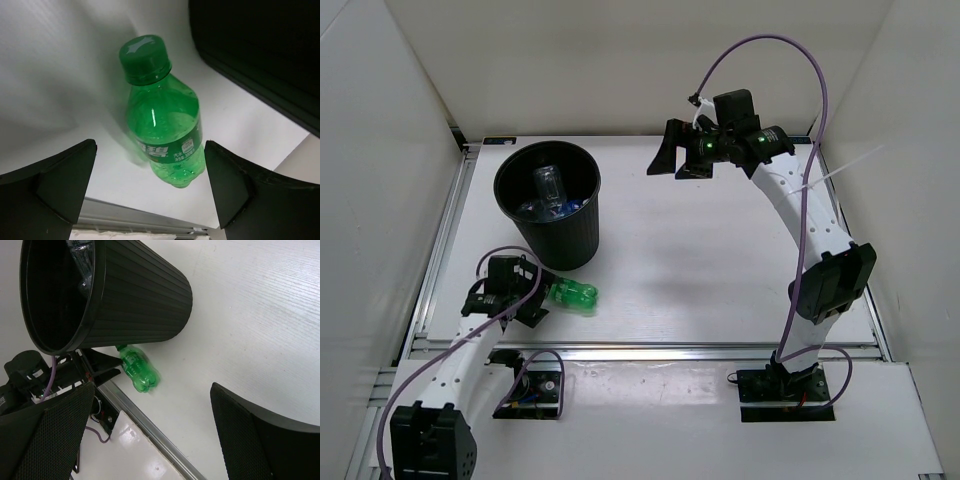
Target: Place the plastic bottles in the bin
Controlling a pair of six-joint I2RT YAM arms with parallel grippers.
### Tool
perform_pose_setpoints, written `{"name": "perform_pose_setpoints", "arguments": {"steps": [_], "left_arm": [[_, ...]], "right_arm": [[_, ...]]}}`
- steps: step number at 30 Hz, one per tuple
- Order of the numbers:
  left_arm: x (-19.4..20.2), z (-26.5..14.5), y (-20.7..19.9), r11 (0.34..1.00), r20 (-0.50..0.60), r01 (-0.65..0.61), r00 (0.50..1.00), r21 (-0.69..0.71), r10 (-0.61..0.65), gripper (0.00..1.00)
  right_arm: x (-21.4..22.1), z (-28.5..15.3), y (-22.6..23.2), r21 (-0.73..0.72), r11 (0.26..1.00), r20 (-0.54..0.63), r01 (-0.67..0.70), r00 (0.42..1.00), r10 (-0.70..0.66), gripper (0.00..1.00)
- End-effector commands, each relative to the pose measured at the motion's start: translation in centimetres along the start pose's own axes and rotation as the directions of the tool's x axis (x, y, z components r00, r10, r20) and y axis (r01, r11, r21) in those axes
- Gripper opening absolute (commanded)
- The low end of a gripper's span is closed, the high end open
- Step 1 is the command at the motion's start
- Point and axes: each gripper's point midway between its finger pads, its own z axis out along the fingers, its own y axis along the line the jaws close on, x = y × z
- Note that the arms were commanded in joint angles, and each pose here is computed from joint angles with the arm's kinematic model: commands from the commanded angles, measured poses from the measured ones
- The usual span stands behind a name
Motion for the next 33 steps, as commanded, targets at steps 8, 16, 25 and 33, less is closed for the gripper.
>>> {"name": "perform_pose_setpoints", "arguments": {"steps": [8,16,25,33], "left_arm": [[-1.4,1.9,-1.5,1.0,0.016,0.0,1.0,0.03,-0.001,1.0],[-0.5,3.1,-1.0,1.0,-0.054,-0.024,0.998,-0.006,0.024,0.92],[-1.1,-1.9,-3.1,0.984,-0.003,-0.029,1.0,0.177,0.03,0.27],[-5.0,-12.8,-3.1,0.979,0.224,-0.201,0.955,0.015,0.193,0.22]], "right_arm": [[-0.9,-1.5,1.2,-0.024,0.999,0.048,0.042,0.998,-0.041,1.0],[-1.0,-1.7,1.2,-0.016,0.999,0.052,0.042,0.998,-0.041,1.0],[-0.5,-1.0,0.5,-0.007,1.0,0.03,0.027,0.999,-0.027,1.0],[-0.5,-0.2,0.0,-0.002,1.0,0.017,0.018,1.0,-0.018,1.0]]}}
